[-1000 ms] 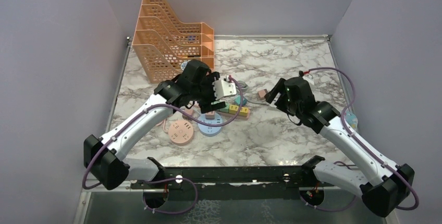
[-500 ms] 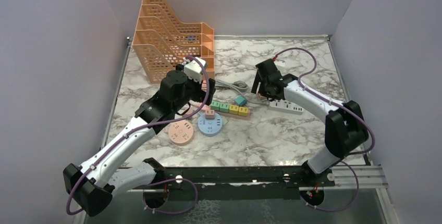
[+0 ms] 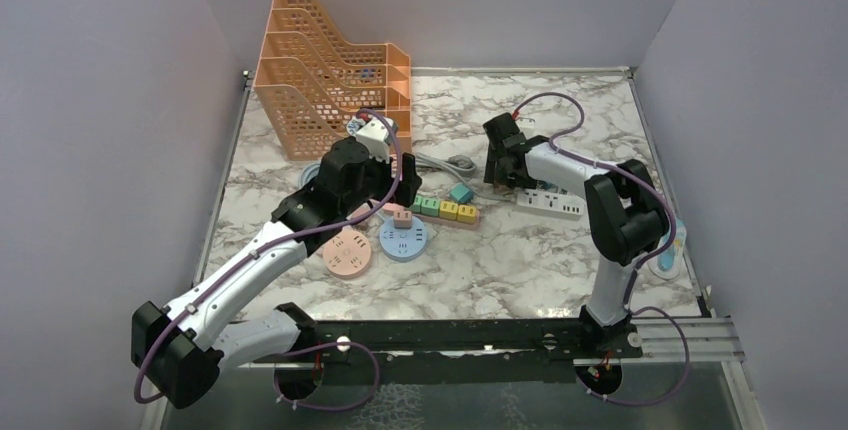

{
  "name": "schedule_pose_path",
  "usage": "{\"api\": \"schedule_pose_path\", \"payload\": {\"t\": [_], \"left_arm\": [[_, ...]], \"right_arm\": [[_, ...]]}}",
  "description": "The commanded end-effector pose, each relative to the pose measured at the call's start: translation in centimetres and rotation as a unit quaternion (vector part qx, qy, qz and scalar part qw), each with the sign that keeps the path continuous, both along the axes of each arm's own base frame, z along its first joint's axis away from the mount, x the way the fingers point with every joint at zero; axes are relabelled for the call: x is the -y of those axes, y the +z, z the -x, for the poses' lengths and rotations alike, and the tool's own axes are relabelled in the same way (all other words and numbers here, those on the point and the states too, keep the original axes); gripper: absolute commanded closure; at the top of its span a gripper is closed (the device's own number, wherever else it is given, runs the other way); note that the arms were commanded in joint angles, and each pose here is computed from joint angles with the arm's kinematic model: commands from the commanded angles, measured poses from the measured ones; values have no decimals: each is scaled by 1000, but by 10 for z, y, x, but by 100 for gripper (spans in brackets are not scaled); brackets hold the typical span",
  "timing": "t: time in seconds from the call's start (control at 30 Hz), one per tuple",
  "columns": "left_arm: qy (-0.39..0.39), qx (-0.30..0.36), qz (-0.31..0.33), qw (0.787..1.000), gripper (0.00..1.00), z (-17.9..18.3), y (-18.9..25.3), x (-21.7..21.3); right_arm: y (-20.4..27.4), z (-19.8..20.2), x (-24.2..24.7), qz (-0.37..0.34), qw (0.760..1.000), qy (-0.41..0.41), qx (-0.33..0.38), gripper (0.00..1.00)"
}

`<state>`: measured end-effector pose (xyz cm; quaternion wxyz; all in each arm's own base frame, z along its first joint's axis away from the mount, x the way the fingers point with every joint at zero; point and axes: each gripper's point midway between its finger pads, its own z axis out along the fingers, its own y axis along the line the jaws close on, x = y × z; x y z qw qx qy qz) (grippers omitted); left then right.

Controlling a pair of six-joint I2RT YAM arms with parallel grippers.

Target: Insert the plug

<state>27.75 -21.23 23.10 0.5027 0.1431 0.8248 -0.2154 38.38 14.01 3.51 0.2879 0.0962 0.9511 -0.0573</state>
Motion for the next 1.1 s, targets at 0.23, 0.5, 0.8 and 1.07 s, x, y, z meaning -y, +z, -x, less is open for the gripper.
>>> {"api": "schedule_pose_path", "payload": {"t": [0.23,0.5,0.8,1.07], "left_arm": [[-53,-1,41,998,6,6,5,23],[-32,-49,77,995,6,9,0,29],[-18,-113,178,977,11,14,-9,50],[-19,-100,211,972,18,12,-12,65]], "right_arm": [[-5,-24,-16,-16,998,63,22,49],[38,-21,-40,-87,988,108,66,58],[103,31,-90,-299,942,131,78,60],[154,78,-125,-450,889,33,75,60]]}}
